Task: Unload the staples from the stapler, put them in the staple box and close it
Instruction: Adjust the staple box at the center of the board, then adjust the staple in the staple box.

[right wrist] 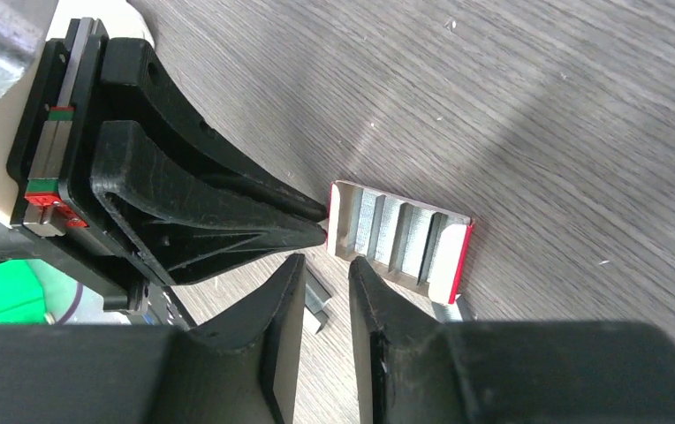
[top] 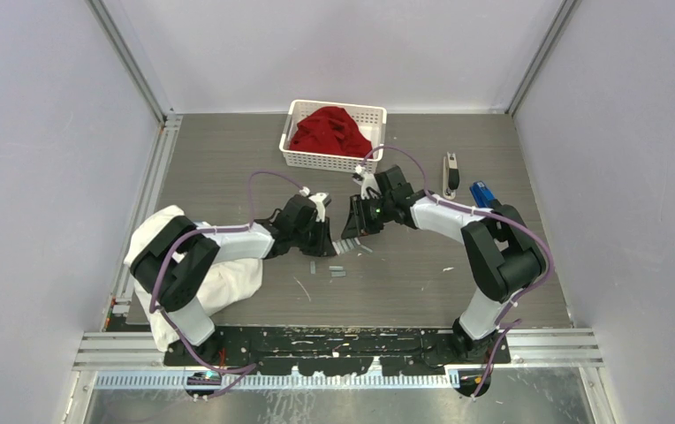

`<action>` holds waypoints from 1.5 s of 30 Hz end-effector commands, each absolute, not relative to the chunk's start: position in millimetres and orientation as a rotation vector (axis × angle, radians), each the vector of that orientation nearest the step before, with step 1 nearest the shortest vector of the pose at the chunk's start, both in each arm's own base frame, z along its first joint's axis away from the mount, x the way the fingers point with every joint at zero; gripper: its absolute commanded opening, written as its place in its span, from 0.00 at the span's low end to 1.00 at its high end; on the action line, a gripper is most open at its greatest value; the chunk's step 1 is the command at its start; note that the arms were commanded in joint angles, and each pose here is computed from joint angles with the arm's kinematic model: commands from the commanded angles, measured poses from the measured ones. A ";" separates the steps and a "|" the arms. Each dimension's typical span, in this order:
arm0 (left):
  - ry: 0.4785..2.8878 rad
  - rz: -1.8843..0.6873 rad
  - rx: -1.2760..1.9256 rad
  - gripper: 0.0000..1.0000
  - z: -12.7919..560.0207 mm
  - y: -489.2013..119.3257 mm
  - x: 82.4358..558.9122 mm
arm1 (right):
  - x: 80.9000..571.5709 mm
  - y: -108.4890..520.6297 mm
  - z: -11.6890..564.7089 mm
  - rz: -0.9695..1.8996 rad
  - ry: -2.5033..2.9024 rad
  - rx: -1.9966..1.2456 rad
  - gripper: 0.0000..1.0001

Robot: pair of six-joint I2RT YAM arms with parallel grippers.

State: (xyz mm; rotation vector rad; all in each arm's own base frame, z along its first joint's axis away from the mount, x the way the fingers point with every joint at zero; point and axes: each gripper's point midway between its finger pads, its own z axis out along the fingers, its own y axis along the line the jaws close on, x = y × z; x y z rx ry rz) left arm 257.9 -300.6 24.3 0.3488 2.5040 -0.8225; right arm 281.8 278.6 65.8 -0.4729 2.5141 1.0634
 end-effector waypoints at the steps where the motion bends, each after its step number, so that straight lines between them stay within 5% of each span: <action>1: 2.507 -0.791 0.352 0.13 22.4 -296.5 254.6 | 287.1 282.4 73.1 1.074 2.474 -0.519 0.30; 45: 2.481 -0.760 0.348 0.18 29.9 -285.6 251.0 | 284.9 290.1 50.0 1.025 2.525 -0.624 0.31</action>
